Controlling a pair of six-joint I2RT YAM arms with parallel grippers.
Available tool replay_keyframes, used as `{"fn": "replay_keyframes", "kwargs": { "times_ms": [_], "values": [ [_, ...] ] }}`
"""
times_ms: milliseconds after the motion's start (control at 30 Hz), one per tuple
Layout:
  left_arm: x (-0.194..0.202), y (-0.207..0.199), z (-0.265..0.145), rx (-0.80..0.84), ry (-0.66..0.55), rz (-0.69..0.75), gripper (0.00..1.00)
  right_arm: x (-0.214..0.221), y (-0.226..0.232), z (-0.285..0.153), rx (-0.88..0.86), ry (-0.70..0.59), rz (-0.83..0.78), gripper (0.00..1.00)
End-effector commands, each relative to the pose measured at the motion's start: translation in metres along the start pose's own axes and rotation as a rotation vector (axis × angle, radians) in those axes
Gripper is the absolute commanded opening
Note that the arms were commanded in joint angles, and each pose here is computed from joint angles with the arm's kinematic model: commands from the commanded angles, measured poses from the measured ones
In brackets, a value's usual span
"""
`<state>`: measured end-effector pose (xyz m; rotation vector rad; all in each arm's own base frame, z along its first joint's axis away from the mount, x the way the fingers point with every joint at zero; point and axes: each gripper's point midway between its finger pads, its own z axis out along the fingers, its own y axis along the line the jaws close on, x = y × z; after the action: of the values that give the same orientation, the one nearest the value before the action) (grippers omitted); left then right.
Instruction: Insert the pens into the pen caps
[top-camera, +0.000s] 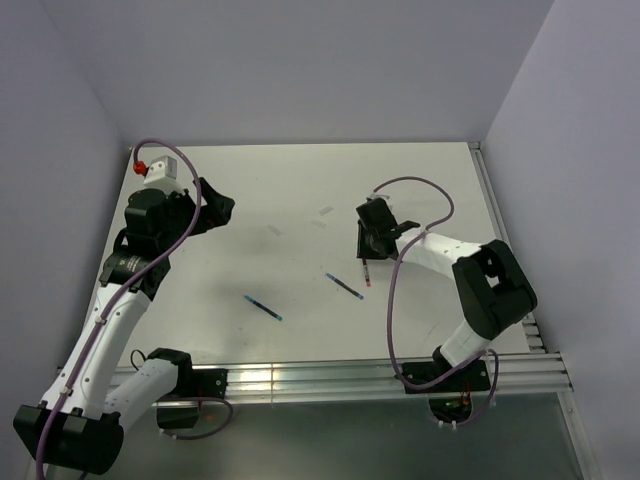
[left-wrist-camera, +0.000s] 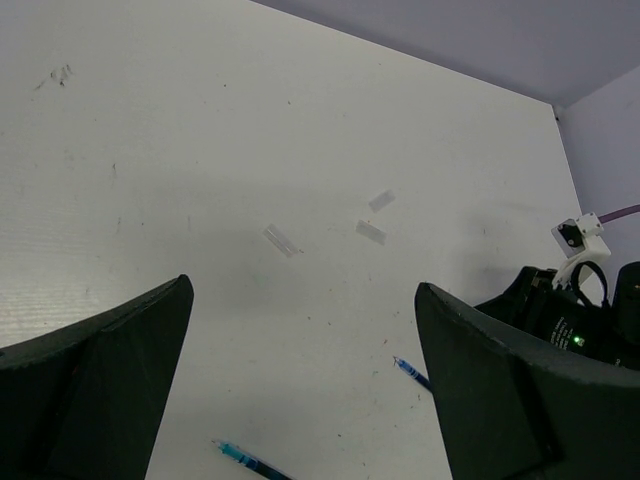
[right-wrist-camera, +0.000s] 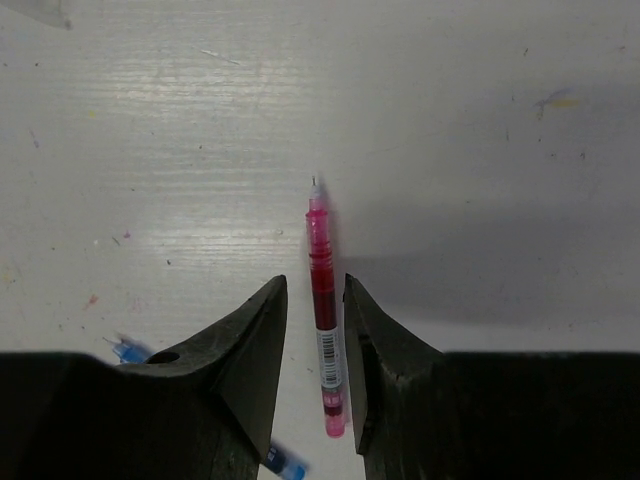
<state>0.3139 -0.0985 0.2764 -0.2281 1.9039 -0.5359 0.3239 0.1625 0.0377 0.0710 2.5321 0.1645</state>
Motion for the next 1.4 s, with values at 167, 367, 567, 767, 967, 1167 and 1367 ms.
{"fn": "replay_keyframes", "kwargs": {
  "times_ms": [167,367,567,767,967,1167,1367],
  "values": [
    [-0.01,-0.006,0.002,0.02,-0.02,-0.008,0.99,-0.013,0.005,0.011,-0.019,-0.017,0.019,0.35],
    [-0.009,-0.005,0.004,0.016,-0.016,-0.009,1.0,-0.01,0.003,0.017,-0.009,0.0,0.018,0.33],
    [-0.008,-0.005,0.005,0.016,-0.012,-0.01,1.0,-0.007,0.0,0.021,0.001,0.012,0.02,0.28],
    [-0.006,-0.004,0.006,0.015,-0.006,-0.014,1.0,-0.003,-0.003,0.026,0.013,0.026,0.016,0.17],
    [-0.005,-0.006,0.006,0.025,-0.002,-0.017,0.99,-0.006,-0.003,0.023,0.017,0.013,0.022,0.0],
    [-0.004,-0.024,0.004,0.126,0.011,-0.033,0.99,-0.035,0.004,-0.006,-0.013,-0.072,0.052,0.0],
    [0.008,-0.049,0.003,0.278,0.067,-0.076,0.98,-0.086,0.057,-0.075,-0.28,-0.214,0.158,0.0]
  ]
}}
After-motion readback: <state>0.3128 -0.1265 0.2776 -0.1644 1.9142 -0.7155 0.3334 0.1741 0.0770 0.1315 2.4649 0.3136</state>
